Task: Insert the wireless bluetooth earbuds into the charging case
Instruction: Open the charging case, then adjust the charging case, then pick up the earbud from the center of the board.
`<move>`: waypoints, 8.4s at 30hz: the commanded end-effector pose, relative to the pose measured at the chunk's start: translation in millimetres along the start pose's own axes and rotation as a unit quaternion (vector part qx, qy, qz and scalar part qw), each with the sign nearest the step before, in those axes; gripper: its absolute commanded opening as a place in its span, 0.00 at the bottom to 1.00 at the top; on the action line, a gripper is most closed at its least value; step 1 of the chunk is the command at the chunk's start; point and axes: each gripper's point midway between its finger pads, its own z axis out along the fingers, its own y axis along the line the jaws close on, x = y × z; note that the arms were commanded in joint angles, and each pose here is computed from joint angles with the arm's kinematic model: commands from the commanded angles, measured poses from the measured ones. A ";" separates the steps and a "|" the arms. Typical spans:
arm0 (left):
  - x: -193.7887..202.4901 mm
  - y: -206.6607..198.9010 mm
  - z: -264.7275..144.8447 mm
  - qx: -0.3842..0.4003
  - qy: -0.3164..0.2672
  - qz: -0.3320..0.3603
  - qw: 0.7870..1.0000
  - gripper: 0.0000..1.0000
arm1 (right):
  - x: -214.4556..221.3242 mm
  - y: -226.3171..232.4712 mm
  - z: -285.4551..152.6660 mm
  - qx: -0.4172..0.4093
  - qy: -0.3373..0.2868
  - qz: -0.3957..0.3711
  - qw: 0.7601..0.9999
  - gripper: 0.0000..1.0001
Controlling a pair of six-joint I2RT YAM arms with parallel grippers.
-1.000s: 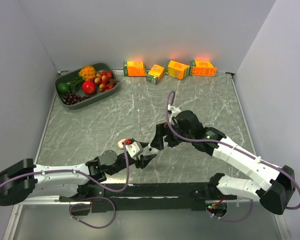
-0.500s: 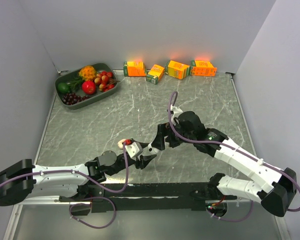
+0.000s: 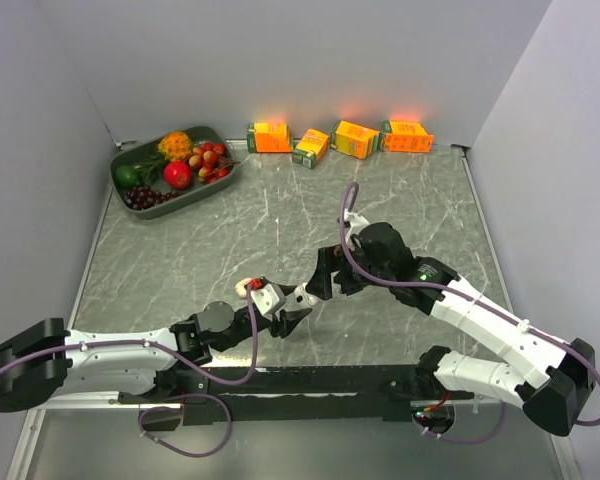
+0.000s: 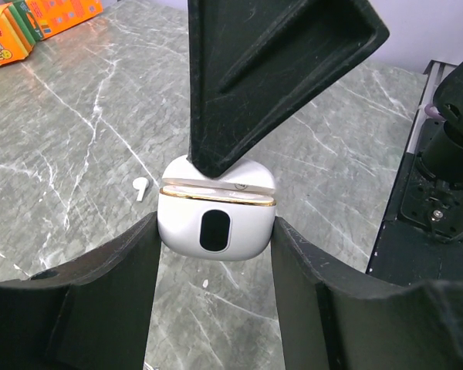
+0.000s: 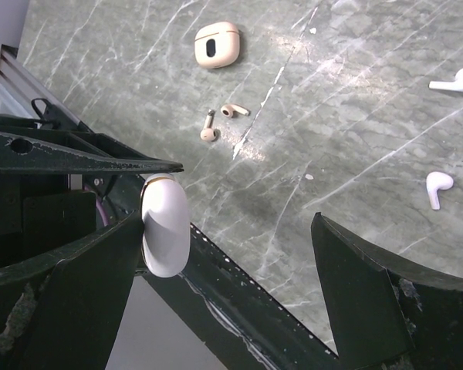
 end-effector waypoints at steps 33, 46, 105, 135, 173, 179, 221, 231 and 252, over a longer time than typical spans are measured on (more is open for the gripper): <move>-39.8 -0.7 -1.6 -0.004 -0.065 -0.004 0.998 0.01 | -15.2 37.2 1.7 -0.109 -0.015 0.045 0.993 0.61; -46.5 -0.5 -6.3 -0.004 -0.075 -0.008 0.997 0.01 | -5.6 27.5 9.4 -0.094 0.001 0.054 0.994 0.45; -81.3 -48.3 8.6 0.261 -0.020 -0.040 0.964 0.87 | -27.7 45.3 -65.3 -0.115 -0.069 -0.335 0.933 0.00; -67.1 -54.9 19.1 0.285 0.003 -0.048 0.957 0.40 | -14.2 55.1 -53.4 -0.144 -0.051 -0.330 0.932 0.00; -73.7 -15.3 -6.4 0.141 -0.056 -0.129 0.980 0.01 | -72.6 2.6 -85.0 0.019 -0.243 -0.103 0.964 0.66; -82.1 11.2 -26.4 0.058 -0.089 -0.134 0.985 0.01 | -41.7 -53.6 -40.1 0.055 -0.146 0.032 0.987 0.71; -76.2 2.5 -49.5 0.026 -0.088 -0.126 0.988 0.01 | 38.0 -154.9 70.9 0.242 0.168 -0.034 0.955 0.56; -74.5 1.7 -48.9 0.027 -0.085 -0.125 0.988 0.01 | 42.6 -154.9 83.8 0.226 0.179 -0.033 0.957 0.53; -71.5 -0.8 -47.9 0.031 -0.079 -0.125 0.988 0.01 | 50.5 -159.3 90.8 0.225 0.187 -0.030 0.956 0.45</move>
